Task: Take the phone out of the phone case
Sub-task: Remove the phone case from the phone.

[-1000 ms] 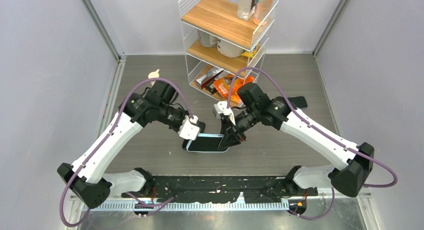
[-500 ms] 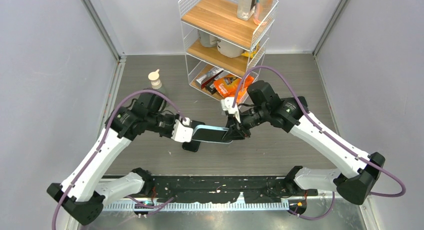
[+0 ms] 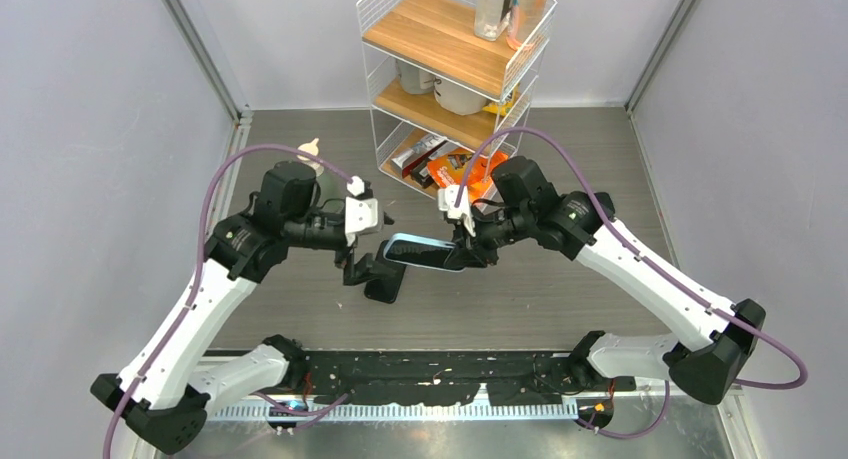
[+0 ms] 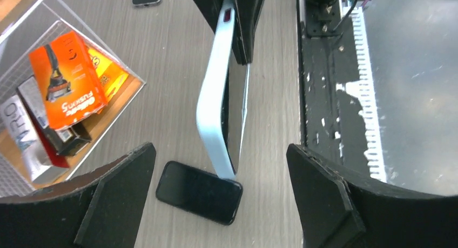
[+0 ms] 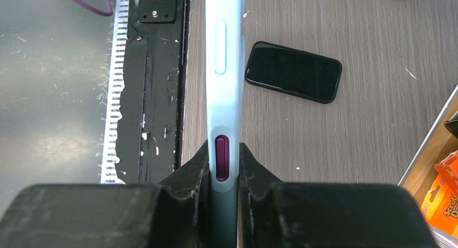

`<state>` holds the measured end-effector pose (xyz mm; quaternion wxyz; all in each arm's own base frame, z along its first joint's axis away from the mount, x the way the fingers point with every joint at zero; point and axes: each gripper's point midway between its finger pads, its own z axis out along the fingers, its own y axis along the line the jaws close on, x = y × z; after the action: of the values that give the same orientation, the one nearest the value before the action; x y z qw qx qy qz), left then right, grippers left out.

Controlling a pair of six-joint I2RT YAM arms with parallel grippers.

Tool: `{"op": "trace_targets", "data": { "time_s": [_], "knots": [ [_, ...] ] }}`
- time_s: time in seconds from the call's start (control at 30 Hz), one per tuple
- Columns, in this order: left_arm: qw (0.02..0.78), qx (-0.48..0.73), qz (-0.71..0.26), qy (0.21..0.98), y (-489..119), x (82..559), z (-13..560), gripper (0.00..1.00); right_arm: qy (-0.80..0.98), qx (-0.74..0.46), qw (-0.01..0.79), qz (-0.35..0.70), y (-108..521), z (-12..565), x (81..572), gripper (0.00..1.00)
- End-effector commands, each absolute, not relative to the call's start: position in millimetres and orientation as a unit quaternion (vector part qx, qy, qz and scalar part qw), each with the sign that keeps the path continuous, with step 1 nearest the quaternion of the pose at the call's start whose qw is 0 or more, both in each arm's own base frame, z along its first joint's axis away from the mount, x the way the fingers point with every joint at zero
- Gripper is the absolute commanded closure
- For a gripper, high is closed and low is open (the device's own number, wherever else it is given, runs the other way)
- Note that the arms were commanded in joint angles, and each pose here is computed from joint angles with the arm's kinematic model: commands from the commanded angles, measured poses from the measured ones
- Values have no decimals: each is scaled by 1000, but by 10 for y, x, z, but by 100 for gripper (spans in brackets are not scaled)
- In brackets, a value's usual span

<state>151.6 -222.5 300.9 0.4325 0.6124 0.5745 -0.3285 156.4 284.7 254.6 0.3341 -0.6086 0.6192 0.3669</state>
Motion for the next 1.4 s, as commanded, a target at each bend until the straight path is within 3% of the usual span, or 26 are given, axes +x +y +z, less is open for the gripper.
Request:
{"op": "trace_targets", "data": {
  "time_s": [0.0, 0.33, 0.4, 0.5, 0.67, 0.73, 0.9, 0.93, 1.07, 1.13, 1.37],
  "knots": [
    [437, 559, -415, 570, -2526, 1534, 3244, 9, 573, -610, 396, 378, 3014, 2988, 1639, 95],
    [403, 548, -449, 579, -2764, 1576, 3030, 48, 568, -609, 395, 387, 3075, 3008, 1642, 95],
    [396, 549, -453, 580, -2781, 1571, 2989, 64, 568, -609, 395, 388, 3082, 3013, 1645, 94],
    [394, 550, -449, 584, -2787, 1593, 2949, 99, 568, -609, 394, 389, 3082, 3005, 1640, 94],
    [413, 548, -435, 583, -2752, 1622, 2960, 100, 573, -606, 400, 381, 3049, 3001, 1655, 92],
    [427, 546, -428, 580, -2719, 1638, 2981, 100, 575, -604, 406, 374, 3023, 3009, 1661, 87],
    [463, 520, -427, 577, -2589, 1697, 3119, 100, 583, -590, 423, 364, 2938, 3066, 1720, 54],
    [470, 513, -430, 575, -2561, 1714, 3174, 100, 587, -584, 425, 365, 2922, 3083, 1729, 40],
    [495, 486, -446, 565, -2438, 1754, 3384, 100, 598, -558, 439, 373, 2841, 3192, 1831, 7],
    [506, 479, -452, 558, -2390, 1746, 3487, 100, 595, -548, 446, 383, 2819, 3270, 1854, 1],
    [508, 459, -487, 542, -2374, 1642, 3639, 100, 574, -541, 440, 429, 2884, 3399, 1831, 1]
  ]
}}
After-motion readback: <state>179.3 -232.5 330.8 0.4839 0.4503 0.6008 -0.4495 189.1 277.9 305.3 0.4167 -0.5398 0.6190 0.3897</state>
